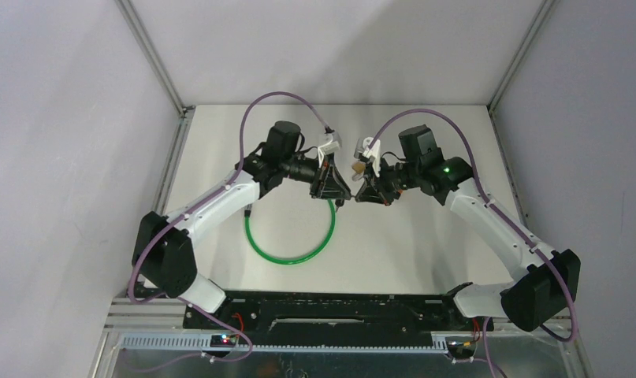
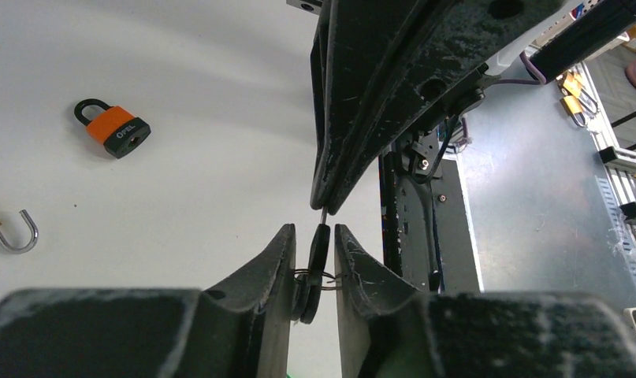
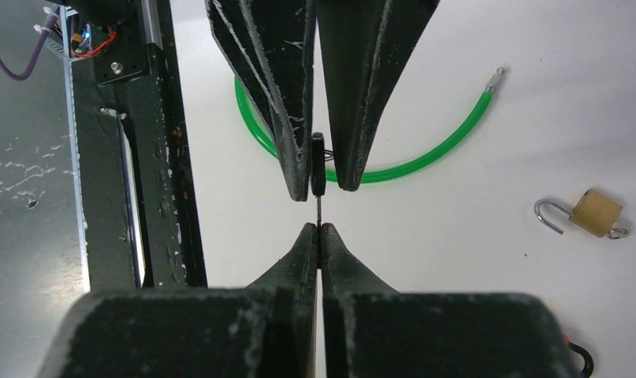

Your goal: Unlock with the key

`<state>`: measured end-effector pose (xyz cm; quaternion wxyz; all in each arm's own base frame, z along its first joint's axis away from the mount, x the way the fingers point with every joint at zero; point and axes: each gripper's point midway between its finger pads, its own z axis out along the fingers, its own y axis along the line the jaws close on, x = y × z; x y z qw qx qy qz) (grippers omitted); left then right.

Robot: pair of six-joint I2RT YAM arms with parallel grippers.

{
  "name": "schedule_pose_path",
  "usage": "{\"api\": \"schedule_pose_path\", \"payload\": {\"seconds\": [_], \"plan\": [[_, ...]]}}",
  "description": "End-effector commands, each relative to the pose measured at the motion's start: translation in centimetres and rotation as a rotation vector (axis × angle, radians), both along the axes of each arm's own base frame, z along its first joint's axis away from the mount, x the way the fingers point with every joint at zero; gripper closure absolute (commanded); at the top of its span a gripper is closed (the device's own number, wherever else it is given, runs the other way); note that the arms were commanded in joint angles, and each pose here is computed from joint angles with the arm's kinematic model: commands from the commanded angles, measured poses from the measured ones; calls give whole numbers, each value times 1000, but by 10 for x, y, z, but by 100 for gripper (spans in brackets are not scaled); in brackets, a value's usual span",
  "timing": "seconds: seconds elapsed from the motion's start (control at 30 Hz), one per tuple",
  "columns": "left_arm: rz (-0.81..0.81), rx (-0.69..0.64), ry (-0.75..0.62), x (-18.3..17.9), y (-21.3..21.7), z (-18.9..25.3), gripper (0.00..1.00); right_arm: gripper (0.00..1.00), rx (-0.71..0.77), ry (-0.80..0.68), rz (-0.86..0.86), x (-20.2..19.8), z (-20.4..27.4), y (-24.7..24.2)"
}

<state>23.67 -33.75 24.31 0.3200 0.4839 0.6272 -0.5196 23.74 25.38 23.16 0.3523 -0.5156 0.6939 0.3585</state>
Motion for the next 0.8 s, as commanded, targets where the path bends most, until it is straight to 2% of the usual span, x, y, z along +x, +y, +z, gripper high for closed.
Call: {"api": "schedule_pose_path", "payload": {"seconds": [0.0,0.23,0.43,0.6,0.67,0.77], "plan": [[-35,-53,-60,3,-8,28,76,100,42,-31,10,-1,14,2],[-47,-56,-54,1,-9,29,86,100,45,-24,11,-1,13,3],[-72,-53,-53,-4,-7,27,100,100,46,-22,3,0,14,2],[-80,-55,-66,-9,-3,27,100,99,46,-12,-20,3,14,0],[-61,-47,-87,-8,-1,26,100,89,42,-7,-36,6,12,-2],[-32,-20,-126,-4,4,23,100,69,45,-12,-79,13,9,-10]]}}
